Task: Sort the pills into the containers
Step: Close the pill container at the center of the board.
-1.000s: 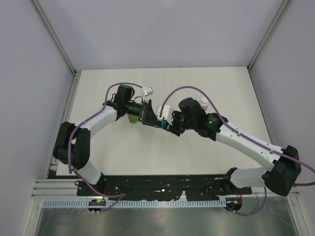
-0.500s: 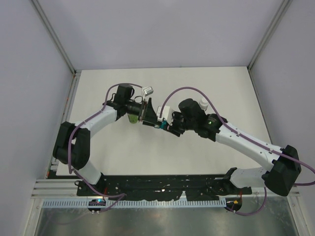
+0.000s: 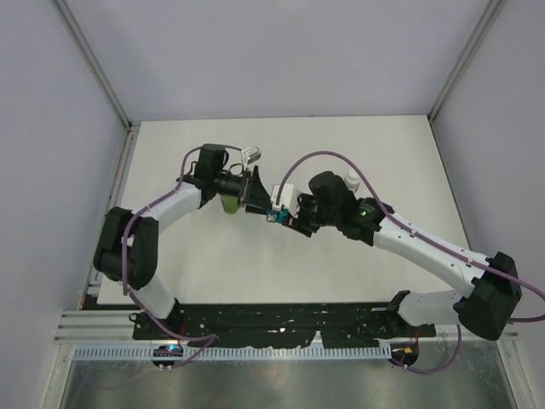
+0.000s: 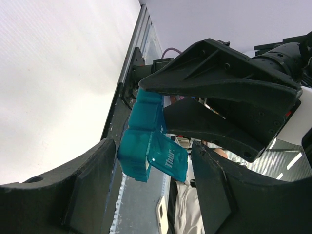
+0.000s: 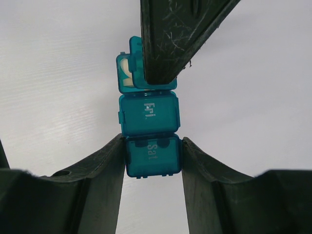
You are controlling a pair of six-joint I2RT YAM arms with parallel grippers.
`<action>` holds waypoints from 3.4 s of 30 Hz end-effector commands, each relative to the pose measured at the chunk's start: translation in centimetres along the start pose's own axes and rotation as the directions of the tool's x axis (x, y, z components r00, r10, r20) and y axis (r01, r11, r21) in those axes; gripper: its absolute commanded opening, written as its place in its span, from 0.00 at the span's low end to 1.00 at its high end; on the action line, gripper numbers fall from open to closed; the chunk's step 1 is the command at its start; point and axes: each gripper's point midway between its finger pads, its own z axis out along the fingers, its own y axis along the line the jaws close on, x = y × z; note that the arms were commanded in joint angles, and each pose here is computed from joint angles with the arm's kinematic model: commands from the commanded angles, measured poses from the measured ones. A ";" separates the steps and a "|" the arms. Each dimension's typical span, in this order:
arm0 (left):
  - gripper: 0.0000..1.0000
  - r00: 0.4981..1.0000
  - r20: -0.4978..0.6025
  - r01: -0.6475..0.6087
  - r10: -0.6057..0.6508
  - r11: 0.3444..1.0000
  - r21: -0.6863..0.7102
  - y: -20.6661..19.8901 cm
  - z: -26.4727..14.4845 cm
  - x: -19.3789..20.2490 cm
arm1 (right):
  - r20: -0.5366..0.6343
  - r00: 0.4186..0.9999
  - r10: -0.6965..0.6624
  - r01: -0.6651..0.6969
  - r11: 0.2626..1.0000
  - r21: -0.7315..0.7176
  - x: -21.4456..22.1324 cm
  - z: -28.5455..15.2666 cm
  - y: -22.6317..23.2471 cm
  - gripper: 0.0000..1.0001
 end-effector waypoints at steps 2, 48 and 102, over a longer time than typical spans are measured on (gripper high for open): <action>0.65 1.000 -0.014 -0.006 0.007 1.000 0.029 -0.2 0.0 0.3 | 0.076 0.997 -0.025 0.020 0.998 0.062 -2.6 -1.3 -1.2 0.05; 0.00 0.998 -0.038 -0.040 0.041 0.999 0.021 0.7 1.4 2.0 | 0.082 0.996 -0.015 0.011 0.999 0.048 -3.5 -1.2 -1.5 0.05; 0.08 0.996 -0.043 -0.080 0.081 0.997 0.017 0.0 0.8 2.6 | 0.065 0.998 0.005 -0.007 1.000 0.025 -3.0 -0.8 -1.5 0.05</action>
